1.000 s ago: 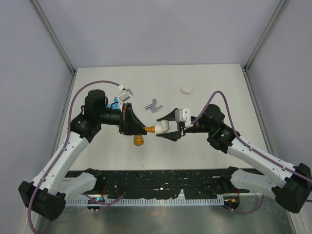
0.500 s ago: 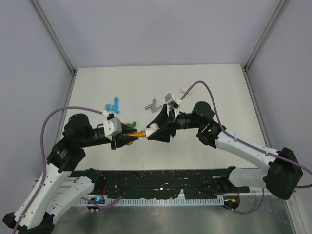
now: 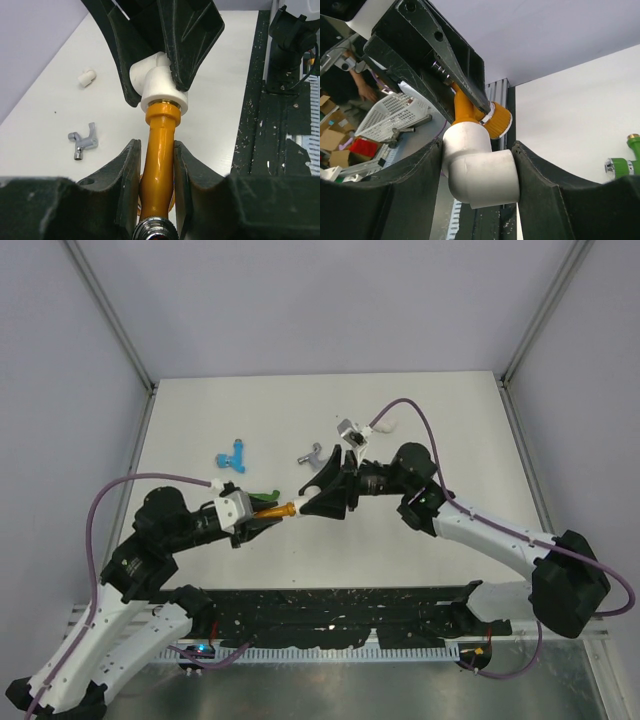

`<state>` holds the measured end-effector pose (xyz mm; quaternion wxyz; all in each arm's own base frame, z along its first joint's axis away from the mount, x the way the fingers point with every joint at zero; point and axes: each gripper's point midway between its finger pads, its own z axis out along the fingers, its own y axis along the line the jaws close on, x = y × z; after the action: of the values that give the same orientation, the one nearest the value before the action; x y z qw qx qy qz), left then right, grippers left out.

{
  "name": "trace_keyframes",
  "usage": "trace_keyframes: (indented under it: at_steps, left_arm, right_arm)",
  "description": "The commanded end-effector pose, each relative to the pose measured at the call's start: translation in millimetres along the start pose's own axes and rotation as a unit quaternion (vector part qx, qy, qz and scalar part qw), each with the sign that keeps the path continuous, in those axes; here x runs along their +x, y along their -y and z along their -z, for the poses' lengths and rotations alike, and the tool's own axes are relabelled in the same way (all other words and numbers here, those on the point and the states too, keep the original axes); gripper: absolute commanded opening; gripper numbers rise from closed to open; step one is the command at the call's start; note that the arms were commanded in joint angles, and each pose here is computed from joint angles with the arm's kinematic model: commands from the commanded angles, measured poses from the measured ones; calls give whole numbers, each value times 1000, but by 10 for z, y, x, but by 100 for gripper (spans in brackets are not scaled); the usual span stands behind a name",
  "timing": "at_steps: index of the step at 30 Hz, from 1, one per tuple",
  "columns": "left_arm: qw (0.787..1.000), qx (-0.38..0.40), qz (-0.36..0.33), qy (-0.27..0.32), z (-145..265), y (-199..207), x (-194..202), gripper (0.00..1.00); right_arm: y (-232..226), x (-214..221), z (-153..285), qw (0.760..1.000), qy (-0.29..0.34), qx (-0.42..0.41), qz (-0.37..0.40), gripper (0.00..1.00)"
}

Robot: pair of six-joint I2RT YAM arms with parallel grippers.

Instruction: Install the water faucets

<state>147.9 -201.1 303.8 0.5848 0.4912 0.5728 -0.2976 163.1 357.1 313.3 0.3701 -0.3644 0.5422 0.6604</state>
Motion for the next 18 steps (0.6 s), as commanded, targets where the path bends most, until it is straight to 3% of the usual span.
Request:
trace_keyframes:
  at_steps: [1,9,18]
  left_arm:
    - [994,-99,32,-17,-34,-380,114,0]
    - [978,-61,198,15,-175,-337,114,0]
    - [948,60,312,18,-306,-148,-44,0]
  right_arm:
    - [-97,-423,119,992,23,58,107,59]
    - [-40,-526,445,955,-2,148,259,84]
    - [-136,-463,574,911,-14,125,392,89]
